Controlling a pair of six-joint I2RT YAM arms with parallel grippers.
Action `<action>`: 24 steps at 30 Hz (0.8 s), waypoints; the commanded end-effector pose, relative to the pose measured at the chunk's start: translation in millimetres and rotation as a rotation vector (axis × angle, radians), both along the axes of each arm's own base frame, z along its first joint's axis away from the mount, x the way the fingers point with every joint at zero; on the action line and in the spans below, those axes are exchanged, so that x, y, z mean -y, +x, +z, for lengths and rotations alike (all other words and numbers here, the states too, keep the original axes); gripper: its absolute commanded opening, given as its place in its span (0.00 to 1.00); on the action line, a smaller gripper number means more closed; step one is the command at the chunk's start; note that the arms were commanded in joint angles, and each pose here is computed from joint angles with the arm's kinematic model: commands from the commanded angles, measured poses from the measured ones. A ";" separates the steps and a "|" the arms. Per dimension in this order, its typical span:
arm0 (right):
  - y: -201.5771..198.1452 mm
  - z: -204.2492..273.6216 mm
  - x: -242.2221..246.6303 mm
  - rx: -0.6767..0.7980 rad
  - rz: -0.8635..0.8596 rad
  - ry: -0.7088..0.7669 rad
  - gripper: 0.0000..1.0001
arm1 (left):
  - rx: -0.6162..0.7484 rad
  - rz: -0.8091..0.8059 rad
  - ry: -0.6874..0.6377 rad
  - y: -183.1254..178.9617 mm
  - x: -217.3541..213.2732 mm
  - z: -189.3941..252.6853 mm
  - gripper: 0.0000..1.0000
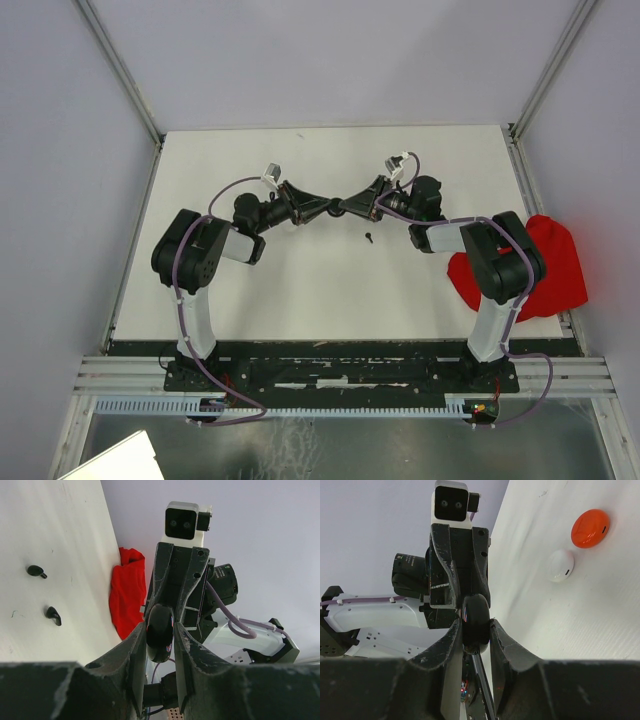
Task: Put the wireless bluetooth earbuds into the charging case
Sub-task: Open the charging case.
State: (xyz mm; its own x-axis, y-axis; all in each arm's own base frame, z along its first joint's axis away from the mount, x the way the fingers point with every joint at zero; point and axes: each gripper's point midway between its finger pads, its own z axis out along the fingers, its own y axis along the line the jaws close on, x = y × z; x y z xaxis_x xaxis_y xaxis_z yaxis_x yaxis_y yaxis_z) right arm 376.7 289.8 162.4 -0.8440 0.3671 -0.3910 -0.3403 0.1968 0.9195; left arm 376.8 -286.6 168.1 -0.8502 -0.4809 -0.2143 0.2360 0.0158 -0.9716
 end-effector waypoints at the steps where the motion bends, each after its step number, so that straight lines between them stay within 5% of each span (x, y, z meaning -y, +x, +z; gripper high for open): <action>1: 3.7 22.9 -1.0 0.096 0.010 0.025 0.04 | 0.178 -0.074 -0.042 -13.1 10.8 44.0 0.34; 24: 1.9 27.5 -0.8 0.109 0.018 0.032 0.04 | 0.196 -0.126 -0.063 -20.6 20.9 47.8 0.36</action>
State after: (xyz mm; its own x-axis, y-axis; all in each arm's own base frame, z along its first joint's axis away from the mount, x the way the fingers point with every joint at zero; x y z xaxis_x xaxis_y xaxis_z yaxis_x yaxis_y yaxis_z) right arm 377.6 287.3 169.4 -0.8337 0.3682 -0.4116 -0.3704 0.1801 0.9113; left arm 376.2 -293.3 178.0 -0.8567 -0.4581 -0.2373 0.2664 0.0010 -0.9639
